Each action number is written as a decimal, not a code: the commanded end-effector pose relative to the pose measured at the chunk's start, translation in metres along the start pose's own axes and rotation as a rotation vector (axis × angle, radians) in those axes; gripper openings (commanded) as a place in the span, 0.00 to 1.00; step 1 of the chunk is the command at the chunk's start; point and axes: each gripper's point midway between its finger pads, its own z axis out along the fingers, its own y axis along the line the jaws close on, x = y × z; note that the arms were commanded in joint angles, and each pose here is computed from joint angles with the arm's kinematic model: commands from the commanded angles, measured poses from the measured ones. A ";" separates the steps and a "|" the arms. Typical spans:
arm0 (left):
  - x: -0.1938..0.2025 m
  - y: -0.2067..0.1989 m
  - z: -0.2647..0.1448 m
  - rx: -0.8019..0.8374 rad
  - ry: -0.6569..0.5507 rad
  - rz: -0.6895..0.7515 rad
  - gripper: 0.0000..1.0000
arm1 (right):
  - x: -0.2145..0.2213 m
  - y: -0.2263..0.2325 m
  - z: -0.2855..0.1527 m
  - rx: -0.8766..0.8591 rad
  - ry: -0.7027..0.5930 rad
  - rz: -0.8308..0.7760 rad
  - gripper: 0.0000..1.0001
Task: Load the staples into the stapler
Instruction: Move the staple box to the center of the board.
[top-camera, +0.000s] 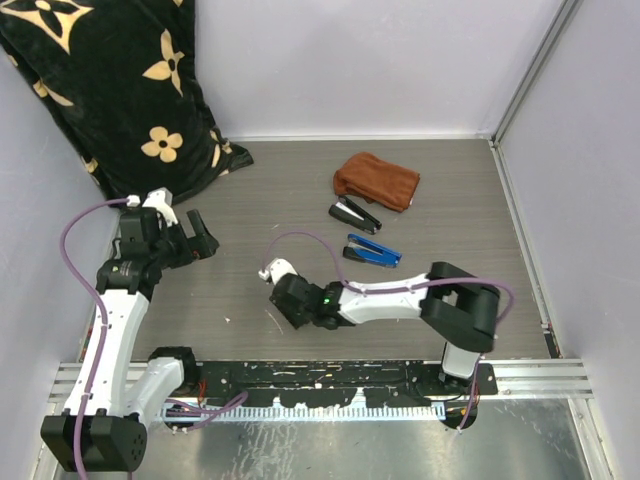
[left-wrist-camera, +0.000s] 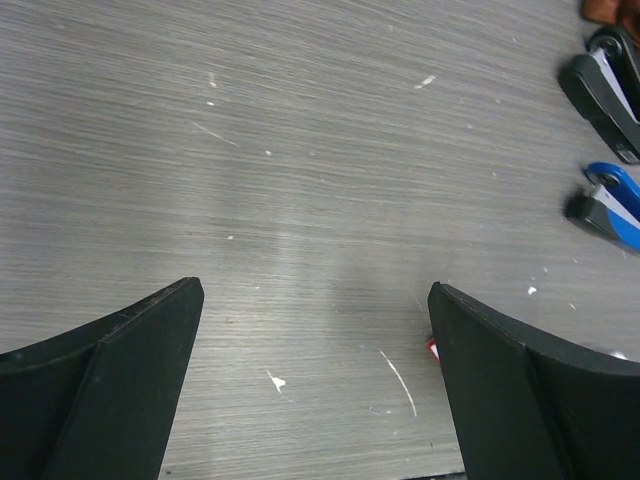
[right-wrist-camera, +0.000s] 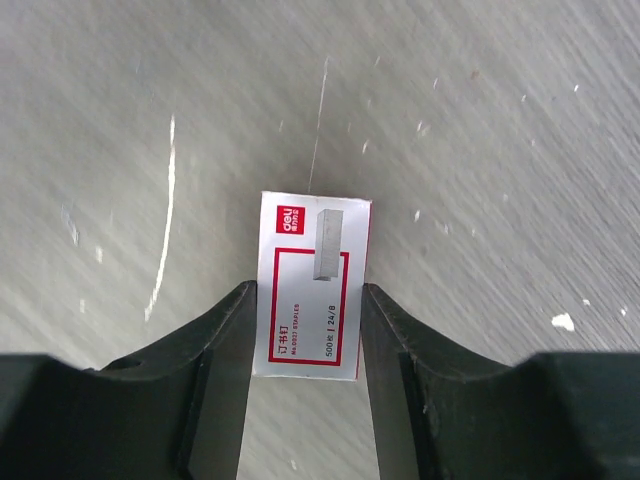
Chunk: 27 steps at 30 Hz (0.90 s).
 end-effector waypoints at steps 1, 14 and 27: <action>0.004 -0.029 0.006 0.166 0.048 0.008 0.98 | -0.005 0.010 -0.038 -0.175 -0.060 -0.169 0.47; 0.081 -0.108 0.030 0.404 0.403 0.132 0.94 | -0.001 -0.023 -0.075 -0.093 -0.199 0.055 0.84; 0.122 -0.173 0.073 0.472 0.663 0.139 0.84 | 0.026 0.001 -0.110 -0.269 -0.218 0.613 0.66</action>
